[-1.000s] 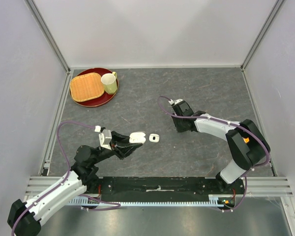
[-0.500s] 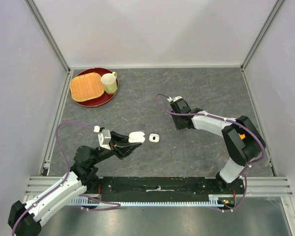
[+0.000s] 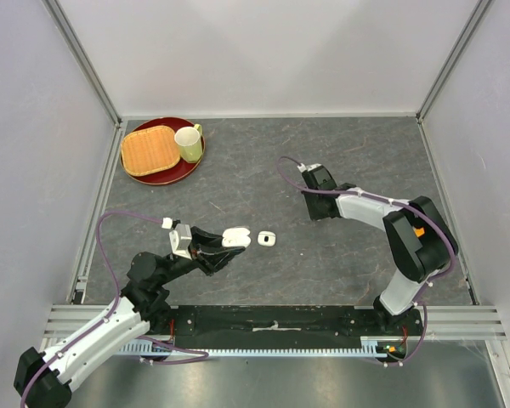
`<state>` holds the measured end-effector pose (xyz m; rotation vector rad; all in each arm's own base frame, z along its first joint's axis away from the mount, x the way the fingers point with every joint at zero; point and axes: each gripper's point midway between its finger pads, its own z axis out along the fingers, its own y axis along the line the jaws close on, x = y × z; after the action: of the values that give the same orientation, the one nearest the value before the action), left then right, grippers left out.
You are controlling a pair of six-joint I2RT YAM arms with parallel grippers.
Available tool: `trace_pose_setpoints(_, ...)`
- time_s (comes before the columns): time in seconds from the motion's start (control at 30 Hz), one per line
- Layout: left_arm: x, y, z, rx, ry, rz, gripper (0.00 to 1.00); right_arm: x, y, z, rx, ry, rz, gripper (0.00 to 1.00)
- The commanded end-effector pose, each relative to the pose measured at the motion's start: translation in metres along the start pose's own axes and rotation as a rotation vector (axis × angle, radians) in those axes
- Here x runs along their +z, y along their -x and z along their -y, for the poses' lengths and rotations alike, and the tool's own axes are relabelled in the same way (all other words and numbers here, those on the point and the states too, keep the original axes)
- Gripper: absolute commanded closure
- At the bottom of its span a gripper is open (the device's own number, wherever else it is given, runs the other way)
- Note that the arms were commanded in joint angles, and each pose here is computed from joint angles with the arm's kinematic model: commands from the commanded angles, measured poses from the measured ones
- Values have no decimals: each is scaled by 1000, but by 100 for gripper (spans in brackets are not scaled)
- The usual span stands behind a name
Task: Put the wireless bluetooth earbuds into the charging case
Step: Pick up the earbud from the center of the board.
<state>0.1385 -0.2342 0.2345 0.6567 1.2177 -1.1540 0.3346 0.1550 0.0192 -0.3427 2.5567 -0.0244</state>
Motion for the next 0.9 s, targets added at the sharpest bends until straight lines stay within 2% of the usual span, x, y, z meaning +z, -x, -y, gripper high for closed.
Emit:
trace_pose_setpoints(0.0,0,5,0,-4,8,20,98,-3,16,7,82,48,24,76)
trace_pose_setpoints(0.23,0,5,-1,-3,11,20,98,-1,11,9,128,98,-4,70)
trace_pose_setpoints(0.67,1,4,-1,-8,10,14,98,0,4,23,161,68,-20,64)
trace_pose_setpoints(0.87,0,4,-1,-7,13,16,98,-2,6,26,164,62,-13,66)
